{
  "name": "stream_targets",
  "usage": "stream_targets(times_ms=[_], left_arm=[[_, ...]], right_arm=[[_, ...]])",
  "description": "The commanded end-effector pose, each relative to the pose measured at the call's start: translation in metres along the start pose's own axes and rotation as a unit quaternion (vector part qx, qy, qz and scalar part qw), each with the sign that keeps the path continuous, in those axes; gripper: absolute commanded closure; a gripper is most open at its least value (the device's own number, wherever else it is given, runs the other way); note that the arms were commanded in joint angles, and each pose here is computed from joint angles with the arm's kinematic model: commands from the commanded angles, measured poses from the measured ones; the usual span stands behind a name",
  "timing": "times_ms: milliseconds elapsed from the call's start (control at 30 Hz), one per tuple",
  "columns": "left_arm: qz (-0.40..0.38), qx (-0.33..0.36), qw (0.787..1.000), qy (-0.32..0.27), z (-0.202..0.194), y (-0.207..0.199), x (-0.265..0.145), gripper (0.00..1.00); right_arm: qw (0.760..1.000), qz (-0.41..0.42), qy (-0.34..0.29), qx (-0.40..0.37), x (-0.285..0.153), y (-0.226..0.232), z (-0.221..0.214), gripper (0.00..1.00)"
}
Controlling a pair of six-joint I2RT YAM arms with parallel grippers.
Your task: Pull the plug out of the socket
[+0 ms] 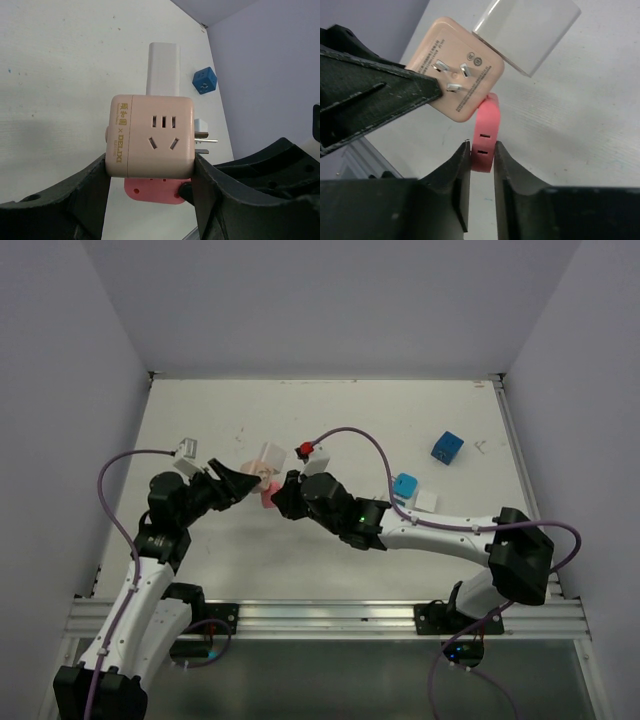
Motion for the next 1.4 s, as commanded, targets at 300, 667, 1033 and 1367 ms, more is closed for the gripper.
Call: stream_targets(times_ms=[300, 667, 1033, 1367], left_arm=[[-0.072, 0.028, 0.996, 0.039, 0.022, -0.042, -0.006, 1.0], [-0.1, 0.074, 0.986, 0.114, 0.016, -0.052, -0.012, 1.0], [-0.143, 0.076, 0.974, 0.157, 0.001, -0.056, -0.015, 1.0], [-0.131, 0.081, 0.97, 0.187, -0.013, -0.045, -0.015, 1.0]], right_arm=[[0.989, 0.026, -0.019, -0.144, -0.038, -0.011, 0.022, 1.0], [0.974, 0.054, -0.009, -0.221, -0.052, -0.022, 0.034, 1.0], [0.966, 0.052, -0.009, -0.252, -0.056, -0.032, 0.038, 0.97], [0.955, 0.065, 0.007, -0.29, -0.058, -0.033, 0.041, 1.0]])
Point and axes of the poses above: each gripper's point midway between its finger pads, its own x axis out along the fingers, its own y axis along the line the jaws close on, z = x × y, the point moved 2 cm from there along -x, back along the fingers, and after that the axes turned 12 degrees about x, right-handed, at the moved point
